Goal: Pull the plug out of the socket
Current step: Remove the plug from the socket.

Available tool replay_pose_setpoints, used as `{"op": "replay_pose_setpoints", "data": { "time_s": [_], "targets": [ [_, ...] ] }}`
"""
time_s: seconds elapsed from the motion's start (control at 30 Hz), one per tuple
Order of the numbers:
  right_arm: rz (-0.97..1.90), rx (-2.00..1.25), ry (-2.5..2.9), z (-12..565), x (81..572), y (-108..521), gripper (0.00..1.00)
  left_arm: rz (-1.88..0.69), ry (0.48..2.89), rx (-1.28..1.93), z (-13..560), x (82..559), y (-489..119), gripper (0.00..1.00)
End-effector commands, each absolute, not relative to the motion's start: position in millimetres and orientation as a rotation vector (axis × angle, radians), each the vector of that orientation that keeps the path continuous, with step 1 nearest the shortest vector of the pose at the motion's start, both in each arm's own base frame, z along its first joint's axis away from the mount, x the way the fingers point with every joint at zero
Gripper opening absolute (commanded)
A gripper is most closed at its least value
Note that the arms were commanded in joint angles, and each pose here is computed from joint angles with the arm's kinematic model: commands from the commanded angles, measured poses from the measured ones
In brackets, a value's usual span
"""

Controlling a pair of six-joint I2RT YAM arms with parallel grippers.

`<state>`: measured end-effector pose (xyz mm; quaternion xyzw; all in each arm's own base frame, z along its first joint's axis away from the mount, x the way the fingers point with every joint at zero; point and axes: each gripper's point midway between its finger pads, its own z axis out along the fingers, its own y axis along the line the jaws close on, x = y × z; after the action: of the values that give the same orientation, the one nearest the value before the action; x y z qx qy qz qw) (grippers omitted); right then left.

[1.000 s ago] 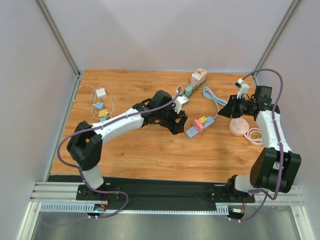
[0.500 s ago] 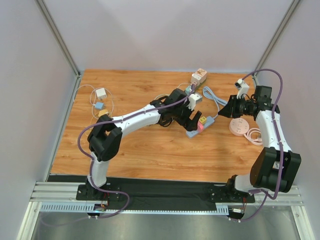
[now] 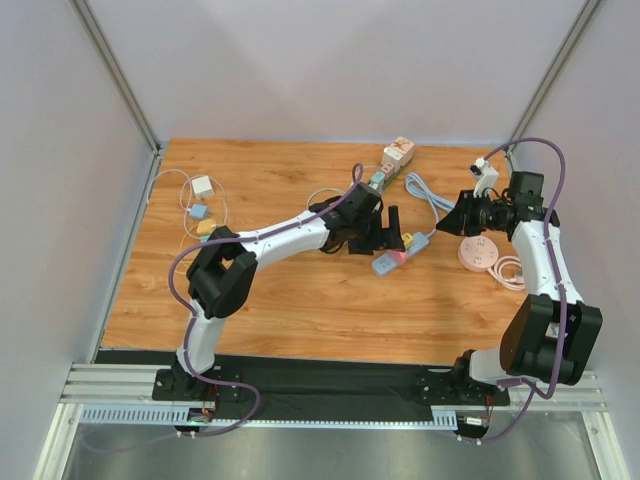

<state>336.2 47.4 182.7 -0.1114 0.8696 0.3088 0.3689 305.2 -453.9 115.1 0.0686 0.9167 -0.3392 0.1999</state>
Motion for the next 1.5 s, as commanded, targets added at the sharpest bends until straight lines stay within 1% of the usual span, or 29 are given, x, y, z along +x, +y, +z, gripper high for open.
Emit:
{"op": "replay_pose_setpoints", "data": {
  "time_s": [0.0, 0.2, 0.37, 0.57, 0.6, 0.67, 0.7, 0.73, 0.77, 0.8, 0.83, 0.9, 0.93, 0.97, 1.0, 1.07, 1.13, 1.17, 1.27, 1.3, 1.37, 1.4, 1.47],
  "targets": [
    [0.788, -0.313, 2.205, 189, 339, 46, 0.18, -0.994, 2.582, -0.059, 122, 314, -467, 0.97],
    [0.79, -0.312, 2.204, 190, 339, 47, 0.18, -0.939, 2.587, -0.173, 113, 327, -470, 0.95],
    [0.789, -0.314, 2.203, 190, 339, 47, 0.18, -0.921, 2.608, -0.177, 104, 329, -476, 0.92],
    [0.791, -0.314, 2.202, 191, 339, 47, 0.18, -0.886, 2.644, -0.157, 88, 324, -475, 0.85],
    [0.79, -0.314, 2.201, 191, 339, 47, 0.18, -0.879, 2.647, -0.154, 85, 324, -474, 0.81],
    [0.792, -0.315, 2.202, 191, 338, 48, 0.18, -0.874, 2.653, -0.152, 83, 324, -474, 0.8],
    [0.791, -0.314, 2.202, 191, 339, 47, 0.18, -0.873, 2.654, -0.152, 81, 324, -474, 0.78],
    [0.788, -0.315, 2.202, 191, 339, 47, 0.18, -0.874, 2.651, -0.146, 82, 324, -475, 0.73],
    [0.788, -0.314, 2.201, 191, 339, 47, 0.18, -0.875, 2.649, -0.141, 82, 324, -474, 0.71],
    [0.789, -0.313, 2.203, 191, 339, 47, 0.18, -0.878, 2.649, -0.136, 83, 324, -475, 0.64],
    [0.789, -0.313, 2.203, 191, 339, 47, 0.18, -0.875, 2.645, -0.124, 83, 324, -474, 0.6],
    [0.791, -0.314, 2.204, 190, 339, 47, 0.18, -0.863, 2.643, -0.114, 83, 323, -472, 0.56],
    [0.79, -0.312, 2.204, 190, 339, 47, 0.18, -0.854, 2.638, -0.108, 83, 324, -470, 0.55],
    [0.792, -0.313, 2.203, 190, 339, 47, 0.18, -0.856, 2.629, -0.099, 87, 324, -470, 0.47],
    [0.793, -0.315, 2.203, 191, 339, 47, 0.18, -0.846, 2.632, -0.095, 86, 323, -468, 0.44],
    [0.793, -0.311, 2.205, 190, 338, 47, 0.18, -0.842, 2.621, -0.079, 89, 323, -466, 0.44],
    [0.793, -0.311, 2.205, 190, 339, 47, 0.18, -0.836, 2.62, -0.074, 88, 324, -464, 0.36],
    [0.795, -0.311, 2.204, 190, 339, 47, 0.18, -0.838, 2.619, -0.06, 88, 322, -465, 0.34],
    [0.796, -0.311, 2.205, 189, 339, 47, 0.18, -0.856, 2.635, -0.051, 84, 320, -466, 0.35],
    [0.793, -0.311, 2.205, 190, 339, 47, 0.18, -0.87, 2.632, -0.049, 84, 320, -468, 0.42],
    [0.794, -0.31, 2.206, 189, 339, 47, 0.18, -0.897, 2.635, -0.036, 84, 318, -473, 0.48],
    [0.793, -0.311, 2.205, 189, 339, 47, 0.18, -0.906, 2.629, -0.031, 86, 319, -474, 0.48],
    [0.793, -0.311, 2.205, 190, 339, 47, 0.18, -0.906, 2.612, 0.016, 89, 321, -476, 0.41]
  ]
}}
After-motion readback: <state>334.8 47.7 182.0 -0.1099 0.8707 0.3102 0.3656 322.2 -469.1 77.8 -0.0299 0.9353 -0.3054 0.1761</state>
